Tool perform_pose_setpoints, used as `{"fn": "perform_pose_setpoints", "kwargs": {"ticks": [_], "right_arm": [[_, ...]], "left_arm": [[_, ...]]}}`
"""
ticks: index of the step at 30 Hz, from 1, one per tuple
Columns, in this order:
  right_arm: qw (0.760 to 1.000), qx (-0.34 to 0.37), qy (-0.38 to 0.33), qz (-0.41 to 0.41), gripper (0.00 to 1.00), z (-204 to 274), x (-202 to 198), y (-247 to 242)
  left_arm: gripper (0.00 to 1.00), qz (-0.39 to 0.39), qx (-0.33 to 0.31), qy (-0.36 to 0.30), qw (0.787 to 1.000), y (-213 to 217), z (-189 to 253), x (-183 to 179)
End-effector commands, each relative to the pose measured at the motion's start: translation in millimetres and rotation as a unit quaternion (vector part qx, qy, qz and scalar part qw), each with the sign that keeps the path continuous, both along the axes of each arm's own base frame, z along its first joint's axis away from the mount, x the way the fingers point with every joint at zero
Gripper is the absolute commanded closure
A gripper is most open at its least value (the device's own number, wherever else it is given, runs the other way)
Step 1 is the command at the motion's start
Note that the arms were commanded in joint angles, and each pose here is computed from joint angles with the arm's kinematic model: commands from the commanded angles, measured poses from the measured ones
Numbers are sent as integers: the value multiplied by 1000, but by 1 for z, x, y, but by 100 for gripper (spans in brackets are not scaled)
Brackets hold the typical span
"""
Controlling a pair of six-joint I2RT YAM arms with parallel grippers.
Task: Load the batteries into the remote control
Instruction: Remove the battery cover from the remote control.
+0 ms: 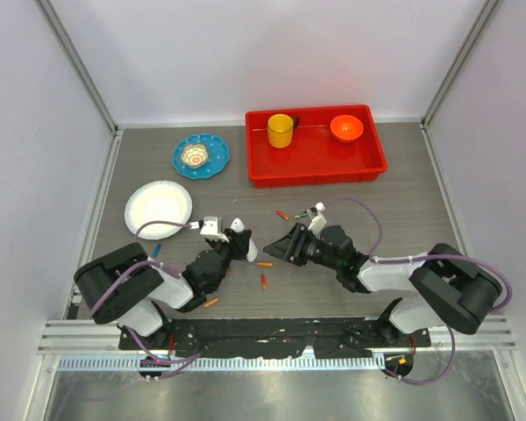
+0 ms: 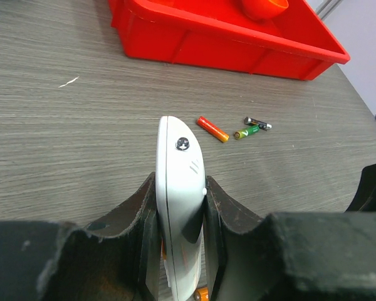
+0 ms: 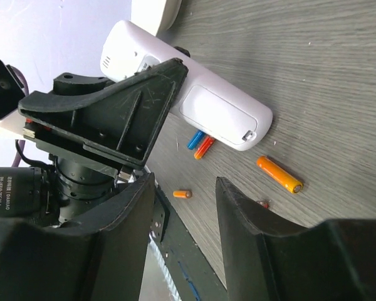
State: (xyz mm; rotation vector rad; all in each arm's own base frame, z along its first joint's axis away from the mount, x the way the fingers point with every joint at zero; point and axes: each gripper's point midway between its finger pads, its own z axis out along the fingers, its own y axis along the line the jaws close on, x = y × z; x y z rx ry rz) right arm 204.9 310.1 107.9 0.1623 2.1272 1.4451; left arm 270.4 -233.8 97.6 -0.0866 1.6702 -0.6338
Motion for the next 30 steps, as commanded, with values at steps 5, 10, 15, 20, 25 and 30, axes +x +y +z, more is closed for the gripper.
{"fn": "perform_pose_setpoints", "kwargs": {"ticks": [5,10,15,20,25,30], "right_arm": [[997,63,-8,32,50,15,3,22],[996,83,-14,31,50,12,10,29],[993,112,0,40,52,9,14,40],[993,113,6,39,55,4,18,43],[994,99,17,32,56,-6,19,40],[997,69,34,24,48,-25,17,33]], "left_arm": [[100,22,-114,-78,990,-2,63,9],[100,22,-109,-74,991,-1,58,8],[100,24,-104,-76,991,3,59,7],[100,27,-102,-77,991,5,58,6],[100,28,-102,-75,992,5,57,6],[100,27,-101,-72,992,4,55,6]]}}
